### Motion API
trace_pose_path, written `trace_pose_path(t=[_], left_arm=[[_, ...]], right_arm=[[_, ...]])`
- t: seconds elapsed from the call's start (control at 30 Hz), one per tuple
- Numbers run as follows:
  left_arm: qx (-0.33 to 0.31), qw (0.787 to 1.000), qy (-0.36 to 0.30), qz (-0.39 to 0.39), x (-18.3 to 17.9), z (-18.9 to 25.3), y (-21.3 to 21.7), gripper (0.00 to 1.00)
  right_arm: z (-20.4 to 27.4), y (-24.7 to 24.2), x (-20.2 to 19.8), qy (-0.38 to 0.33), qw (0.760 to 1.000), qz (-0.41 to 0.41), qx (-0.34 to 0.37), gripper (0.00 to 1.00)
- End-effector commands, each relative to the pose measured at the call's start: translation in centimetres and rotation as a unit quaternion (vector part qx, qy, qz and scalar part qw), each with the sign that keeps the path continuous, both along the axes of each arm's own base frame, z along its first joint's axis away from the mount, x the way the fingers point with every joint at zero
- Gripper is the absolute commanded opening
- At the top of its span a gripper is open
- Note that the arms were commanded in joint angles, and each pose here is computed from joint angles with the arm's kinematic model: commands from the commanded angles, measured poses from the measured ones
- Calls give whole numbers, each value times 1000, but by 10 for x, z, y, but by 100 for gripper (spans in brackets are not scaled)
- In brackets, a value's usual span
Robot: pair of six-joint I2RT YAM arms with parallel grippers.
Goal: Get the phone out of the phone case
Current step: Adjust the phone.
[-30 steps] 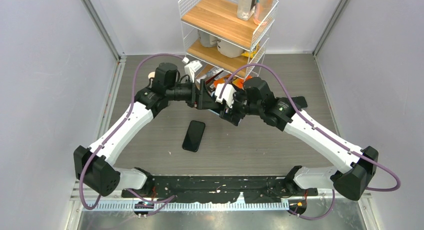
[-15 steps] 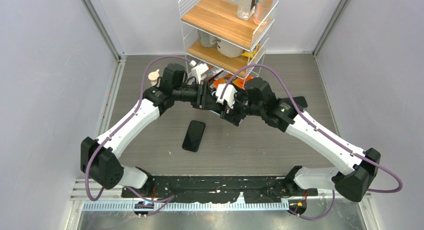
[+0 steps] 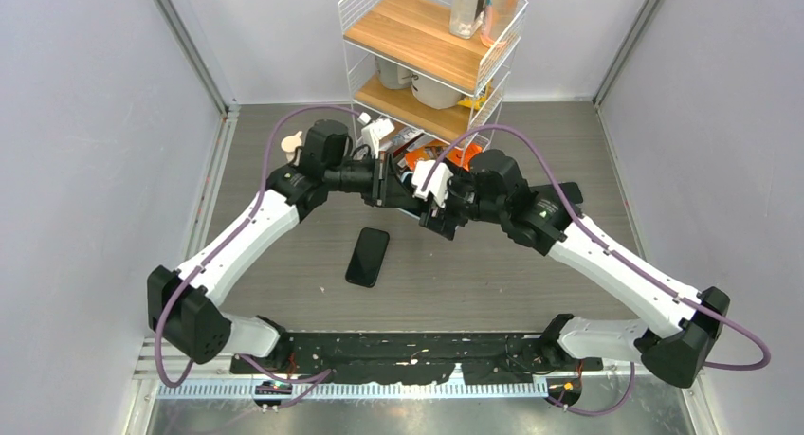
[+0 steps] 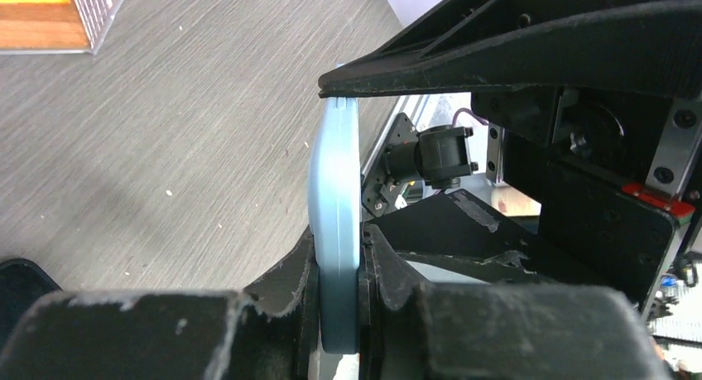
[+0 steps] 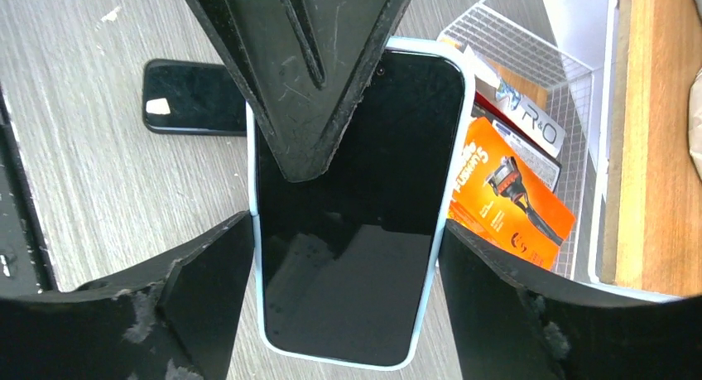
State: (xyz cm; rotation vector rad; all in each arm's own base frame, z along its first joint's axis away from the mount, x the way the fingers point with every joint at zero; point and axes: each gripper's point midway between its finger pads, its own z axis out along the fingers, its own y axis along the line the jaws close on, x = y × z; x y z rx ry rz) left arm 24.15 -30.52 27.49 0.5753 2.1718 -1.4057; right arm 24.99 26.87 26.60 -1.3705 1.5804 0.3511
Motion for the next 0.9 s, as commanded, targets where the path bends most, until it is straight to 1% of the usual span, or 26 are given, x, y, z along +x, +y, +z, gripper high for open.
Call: trace_pose_path(t=[0.0,0.1,0.13,0.17,0.37,0.6,0.7,0.8,0.87], left_arm=[[-12,991,-128,-28,-9,30,12,0],[-10,988,-154,-28,-13,36,20,0],[-9,986,-162,-26,-14,39,23,0],[-8,985,-169,-24,-14,40,25,0],[4,976,-219,-18,-21,48,45,0],[24,955,-295,-25,-39,56,66,0],[30,942,-333,-19,-46,60,75,0],[40,921,-388,-14,-51,63,86,0],[49,912,-406,-13,-55,61,91,0]], right_arm=[[37,0,-17,-23,998,25,52,90],[37,-2,-25,-16,998,37,48,100],[38,-4,-27,-14,998,39,47,96],[39,-4,-29,-13,998,42,48,96],[62,-12,-38,-33,996,45,69,95],[89,-14,-42,-45,994,45,87,95],[100,-11,-45,-43,993,56,94,95],[103,-8,-47,-40,992,70,95,95],[103,-6,-47,-40,992,76,94,95]])
